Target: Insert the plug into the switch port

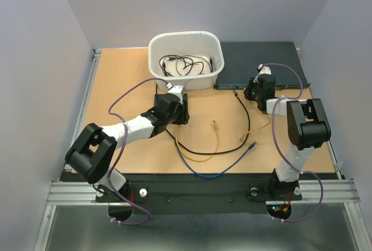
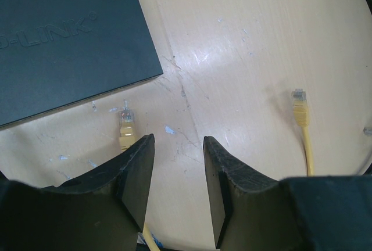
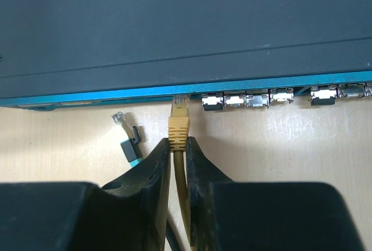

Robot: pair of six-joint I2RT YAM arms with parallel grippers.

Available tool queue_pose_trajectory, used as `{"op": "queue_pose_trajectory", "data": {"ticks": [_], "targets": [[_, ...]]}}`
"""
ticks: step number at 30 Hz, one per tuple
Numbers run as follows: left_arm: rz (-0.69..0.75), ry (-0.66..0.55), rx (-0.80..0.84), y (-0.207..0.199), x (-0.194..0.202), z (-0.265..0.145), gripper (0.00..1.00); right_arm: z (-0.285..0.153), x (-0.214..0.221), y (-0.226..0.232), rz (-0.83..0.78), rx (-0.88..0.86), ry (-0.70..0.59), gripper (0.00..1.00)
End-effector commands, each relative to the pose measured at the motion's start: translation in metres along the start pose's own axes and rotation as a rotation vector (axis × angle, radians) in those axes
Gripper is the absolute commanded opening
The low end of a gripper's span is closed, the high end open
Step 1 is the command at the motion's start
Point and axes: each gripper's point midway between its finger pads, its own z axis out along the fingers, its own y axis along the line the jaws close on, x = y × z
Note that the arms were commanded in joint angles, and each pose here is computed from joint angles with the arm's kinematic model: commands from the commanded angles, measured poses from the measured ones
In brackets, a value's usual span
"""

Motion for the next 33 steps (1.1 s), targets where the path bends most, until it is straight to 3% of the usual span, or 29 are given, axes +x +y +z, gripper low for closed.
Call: {"op": "queue_pose_trajectory", "data": {"ticks": [1, 33], "targets": [[0.015, -0.054, 0.032, -0.013, -0.023, -0.003, 0.50, 0.004, -0.068, -0.010, -0.013, 0.065, -0.252, 0.00], [0.018, -0.045, 0.022, -0.011, -0.021, 0.000, 0.50, 0.028, -0.081, -0.004, -0.073, 0.104, -0.281, 0.00]]}}
